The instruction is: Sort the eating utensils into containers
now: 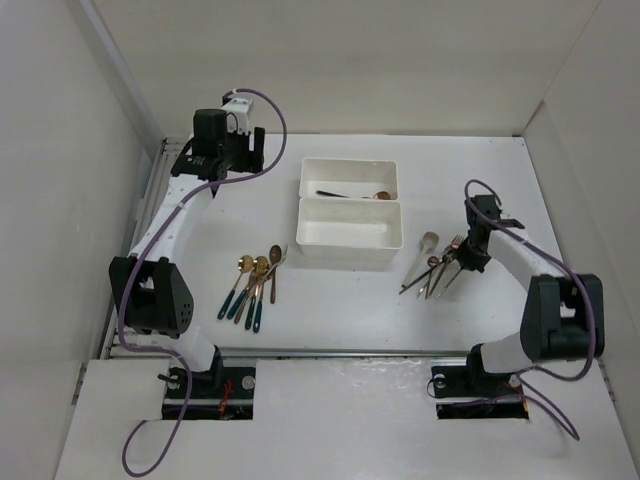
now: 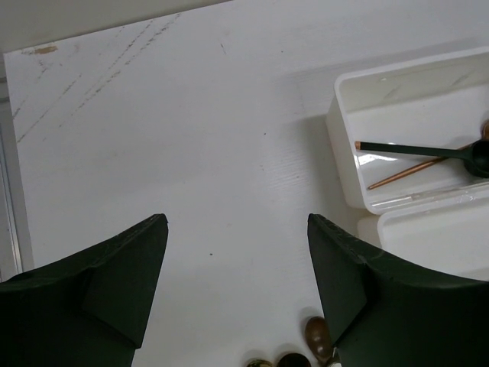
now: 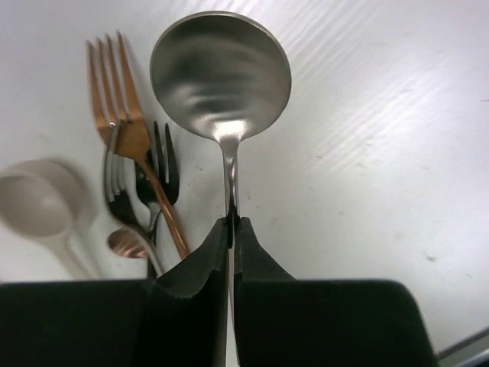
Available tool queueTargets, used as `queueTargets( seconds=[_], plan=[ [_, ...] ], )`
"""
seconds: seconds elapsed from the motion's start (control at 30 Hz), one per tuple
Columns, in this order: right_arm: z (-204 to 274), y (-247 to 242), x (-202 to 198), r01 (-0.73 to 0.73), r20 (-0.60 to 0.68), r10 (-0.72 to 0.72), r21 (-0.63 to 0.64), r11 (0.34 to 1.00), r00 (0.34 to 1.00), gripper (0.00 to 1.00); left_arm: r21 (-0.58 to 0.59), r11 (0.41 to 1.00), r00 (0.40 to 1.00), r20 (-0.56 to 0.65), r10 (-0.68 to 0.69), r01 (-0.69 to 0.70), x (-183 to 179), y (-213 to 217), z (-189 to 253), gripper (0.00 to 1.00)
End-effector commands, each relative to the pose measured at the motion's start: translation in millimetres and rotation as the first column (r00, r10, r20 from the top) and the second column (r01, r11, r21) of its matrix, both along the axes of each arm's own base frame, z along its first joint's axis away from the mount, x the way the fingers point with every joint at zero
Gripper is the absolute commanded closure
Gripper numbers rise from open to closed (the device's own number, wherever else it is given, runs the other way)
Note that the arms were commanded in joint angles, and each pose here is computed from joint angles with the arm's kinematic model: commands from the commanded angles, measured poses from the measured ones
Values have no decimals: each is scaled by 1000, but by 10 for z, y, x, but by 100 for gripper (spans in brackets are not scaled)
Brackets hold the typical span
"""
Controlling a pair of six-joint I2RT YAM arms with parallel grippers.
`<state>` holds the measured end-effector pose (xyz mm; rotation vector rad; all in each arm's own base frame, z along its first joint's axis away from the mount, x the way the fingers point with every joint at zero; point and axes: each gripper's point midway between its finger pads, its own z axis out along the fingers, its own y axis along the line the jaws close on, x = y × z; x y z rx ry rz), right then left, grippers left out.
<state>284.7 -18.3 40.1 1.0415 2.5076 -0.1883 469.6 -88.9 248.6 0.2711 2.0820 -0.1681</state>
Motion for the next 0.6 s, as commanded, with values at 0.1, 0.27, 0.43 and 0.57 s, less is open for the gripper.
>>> queueTargets(
  seconds=[0.1,0.27,0.43,0.57],
  plan=[
    [1182,-540,-13,249,324,-175,-203,947,930,100,-30,1000,998,61,5,-3,-68,7,260,29],
    [1888,-444,278,279,542,-164,-138,950,824,100,-14,999,997,64,36,-35,-26,66,235,29],
    [2721,376,1061,161,812,-289,240,957,506,100,-29,985,985,19,170,-170,-60,286,38,29],
    [2944,1207,1588,28,802,-393,428,904,450,100,-9,977,974,-87,210,-211,-308,418,-296,29]
  ],
)
